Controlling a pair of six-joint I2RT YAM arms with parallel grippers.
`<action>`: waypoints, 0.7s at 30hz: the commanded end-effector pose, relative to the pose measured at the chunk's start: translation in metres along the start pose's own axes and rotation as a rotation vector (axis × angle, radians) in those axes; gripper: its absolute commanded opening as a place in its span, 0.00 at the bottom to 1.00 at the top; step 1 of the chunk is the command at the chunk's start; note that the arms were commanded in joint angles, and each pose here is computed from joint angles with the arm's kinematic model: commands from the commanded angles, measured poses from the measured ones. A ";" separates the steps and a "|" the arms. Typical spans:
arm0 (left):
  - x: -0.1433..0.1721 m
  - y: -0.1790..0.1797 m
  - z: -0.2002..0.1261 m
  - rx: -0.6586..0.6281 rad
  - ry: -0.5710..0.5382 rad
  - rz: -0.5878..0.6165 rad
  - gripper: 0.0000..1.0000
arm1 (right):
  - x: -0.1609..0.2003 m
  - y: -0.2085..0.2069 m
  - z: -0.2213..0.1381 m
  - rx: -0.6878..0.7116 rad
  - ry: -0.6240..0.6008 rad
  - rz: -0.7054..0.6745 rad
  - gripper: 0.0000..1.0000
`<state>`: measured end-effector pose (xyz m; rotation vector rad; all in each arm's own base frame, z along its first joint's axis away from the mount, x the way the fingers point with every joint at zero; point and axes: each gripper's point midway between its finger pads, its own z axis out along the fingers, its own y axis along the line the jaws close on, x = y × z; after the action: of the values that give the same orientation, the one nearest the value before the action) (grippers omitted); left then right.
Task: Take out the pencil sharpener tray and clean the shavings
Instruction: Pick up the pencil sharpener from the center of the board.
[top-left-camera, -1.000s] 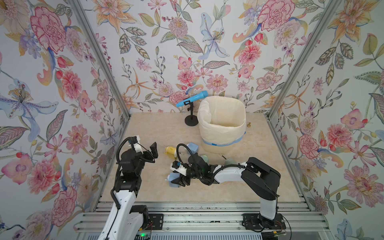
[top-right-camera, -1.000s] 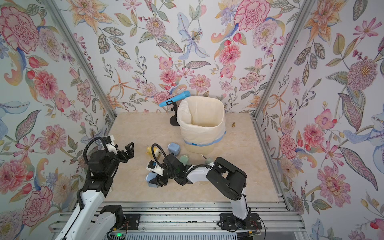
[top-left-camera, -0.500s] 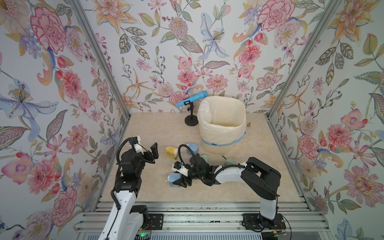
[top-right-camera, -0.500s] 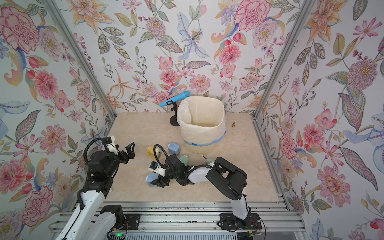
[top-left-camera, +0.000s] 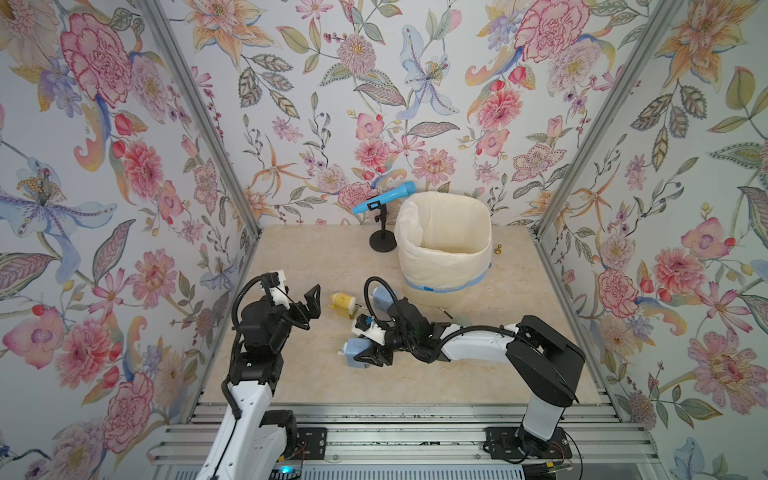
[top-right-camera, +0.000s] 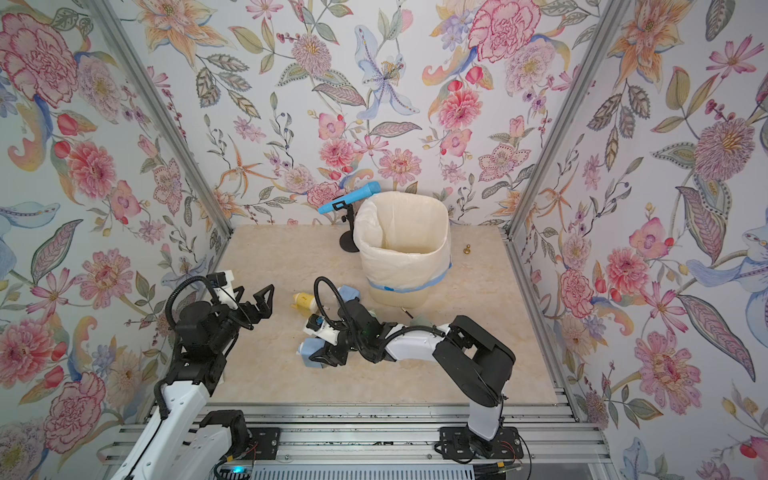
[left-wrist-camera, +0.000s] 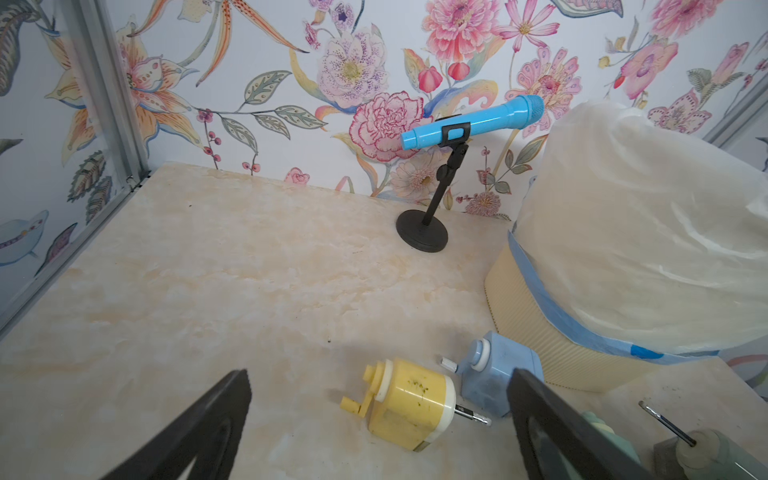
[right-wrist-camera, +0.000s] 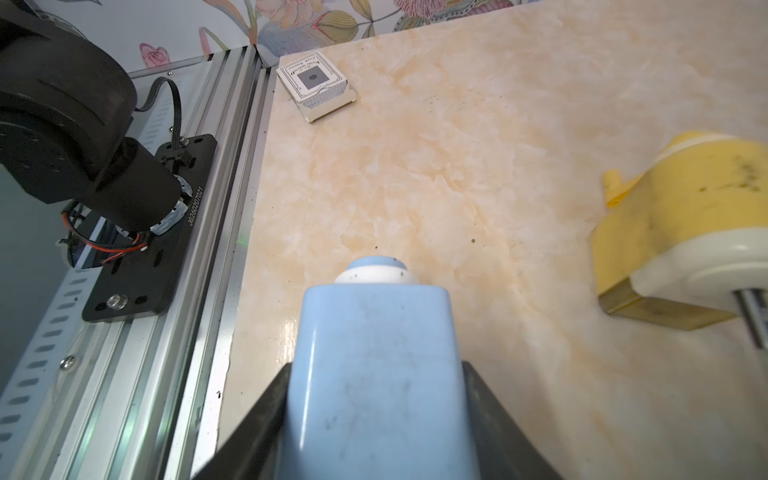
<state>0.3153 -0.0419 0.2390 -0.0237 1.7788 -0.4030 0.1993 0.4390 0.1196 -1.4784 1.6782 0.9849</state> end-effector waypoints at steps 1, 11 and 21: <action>-0.011 -0.035 -0.008 0.194 -0.046 0.028 1.00 | -0.046 -0.011 -0.035 0.039 -0.070 -0.072 0.45; -0.015 -0.105 -0.049 0.452 -0.149 0.266 1.00 | -0.104 -0.043 -0.128 0.129 -0.152 -0.056 0.44; 0.003 -0.162 -0.087 0.839 -0.116 0.340 0.98 | -0.137 -0.009 -0.175 0.029 -0.176 -0.064 0.44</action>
<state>0.2276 -0.1530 0.2907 0.6383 1.4566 -0.7659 0.2458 0.3566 0.3054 -1.3152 1.5447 0.9466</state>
